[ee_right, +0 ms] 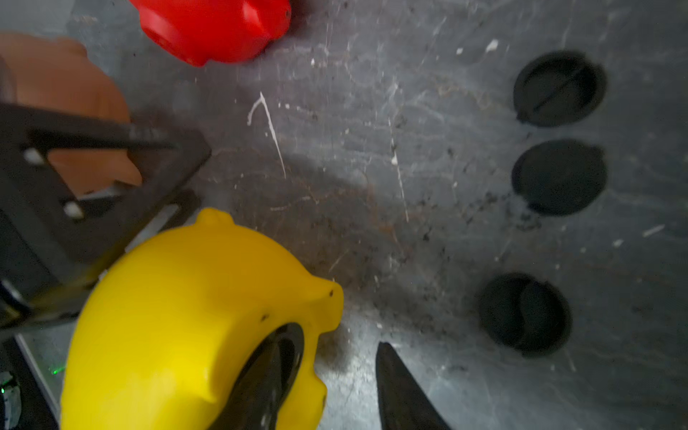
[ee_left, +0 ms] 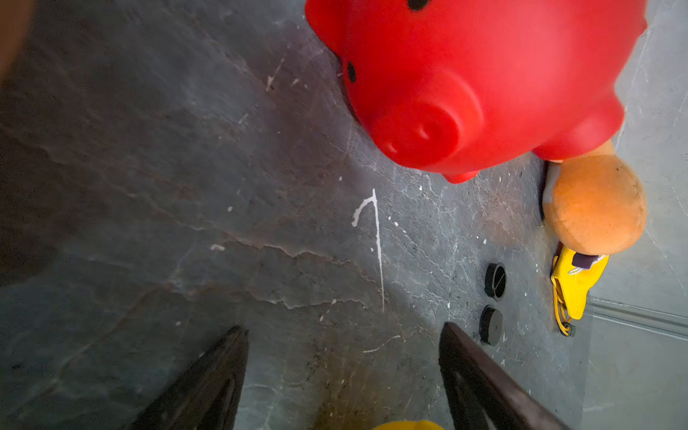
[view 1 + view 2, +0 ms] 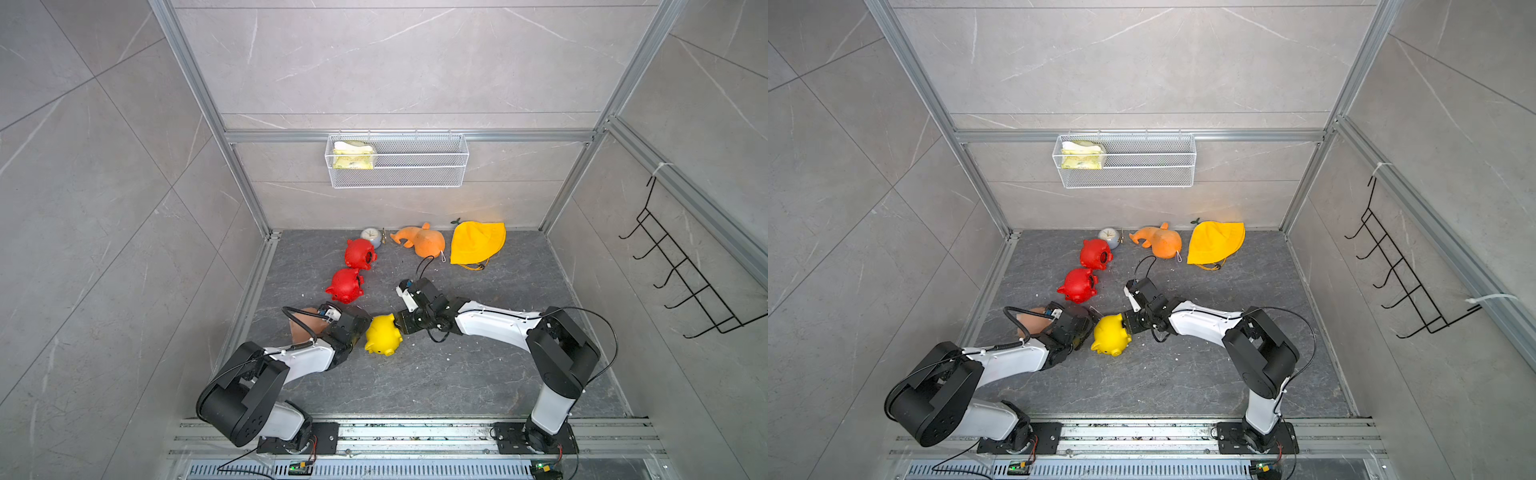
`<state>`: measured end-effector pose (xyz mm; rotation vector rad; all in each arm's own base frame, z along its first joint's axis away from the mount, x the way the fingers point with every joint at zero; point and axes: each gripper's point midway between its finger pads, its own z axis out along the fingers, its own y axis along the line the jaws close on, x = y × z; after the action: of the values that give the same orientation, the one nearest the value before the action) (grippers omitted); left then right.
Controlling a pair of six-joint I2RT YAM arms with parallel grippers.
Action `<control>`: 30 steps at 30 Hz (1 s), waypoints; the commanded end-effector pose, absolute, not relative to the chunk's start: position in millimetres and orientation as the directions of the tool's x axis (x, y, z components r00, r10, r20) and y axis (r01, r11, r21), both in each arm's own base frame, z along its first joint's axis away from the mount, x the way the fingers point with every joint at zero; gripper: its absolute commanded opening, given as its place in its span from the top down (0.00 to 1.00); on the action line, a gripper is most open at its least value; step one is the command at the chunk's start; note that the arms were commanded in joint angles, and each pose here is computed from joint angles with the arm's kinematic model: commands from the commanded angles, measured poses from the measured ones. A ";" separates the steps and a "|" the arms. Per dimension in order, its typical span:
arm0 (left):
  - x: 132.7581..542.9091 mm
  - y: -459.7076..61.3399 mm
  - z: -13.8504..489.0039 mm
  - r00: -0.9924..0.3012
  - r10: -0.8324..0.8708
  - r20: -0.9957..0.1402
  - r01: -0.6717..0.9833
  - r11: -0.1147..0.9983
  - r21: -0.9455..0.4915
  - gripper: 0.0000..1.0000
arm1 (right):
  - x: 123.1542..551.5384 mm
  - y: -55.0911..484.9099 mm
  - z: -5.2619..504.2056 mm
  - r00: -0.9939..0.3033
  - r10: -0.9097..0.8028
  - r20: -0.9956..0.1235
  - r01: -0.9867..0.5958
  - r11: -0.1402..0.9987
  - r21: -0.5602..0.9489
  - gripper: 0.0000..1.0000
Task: Open piggy banks
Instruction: Adjust the piggy bank at the center of the board.
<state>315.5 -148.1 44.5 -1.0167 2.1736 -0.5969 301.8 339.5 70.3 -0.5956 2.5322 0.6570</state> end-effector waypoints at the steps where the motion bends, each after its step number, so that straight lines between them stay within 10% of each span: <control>1: 323.3 -150.6 50.8 -0.503 -0.777 -0.378 -0.476 0.614 -0.630 0.17 | 295.8 335.5 85.7 -0.803 -0.255 -0.538 -0.493 0.793 0.359 0.55; 14: 312.5 -156.4 109.7 -0.784 -0.389 -0.485 -0.190 0.893 -0.409 0.01 | 289.4 321.0 79.4 -0.819 -0.229 -0.526 -0.453 0.821 0.348 0.55; 30: 267.0 -191.2 117.6 -0.948 -0.187 -0.258 -0.083 0.927 -0.366 0.00 | 264.9 353.6 71.1 -0.841 -0.206 -0.500 -0.485 0.697 0.528 0.53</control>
<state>279.2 -190.1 116.3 -0.2774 2.7256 -0.5411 270.1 344.7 74.9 -0.5379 2.5026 0.8704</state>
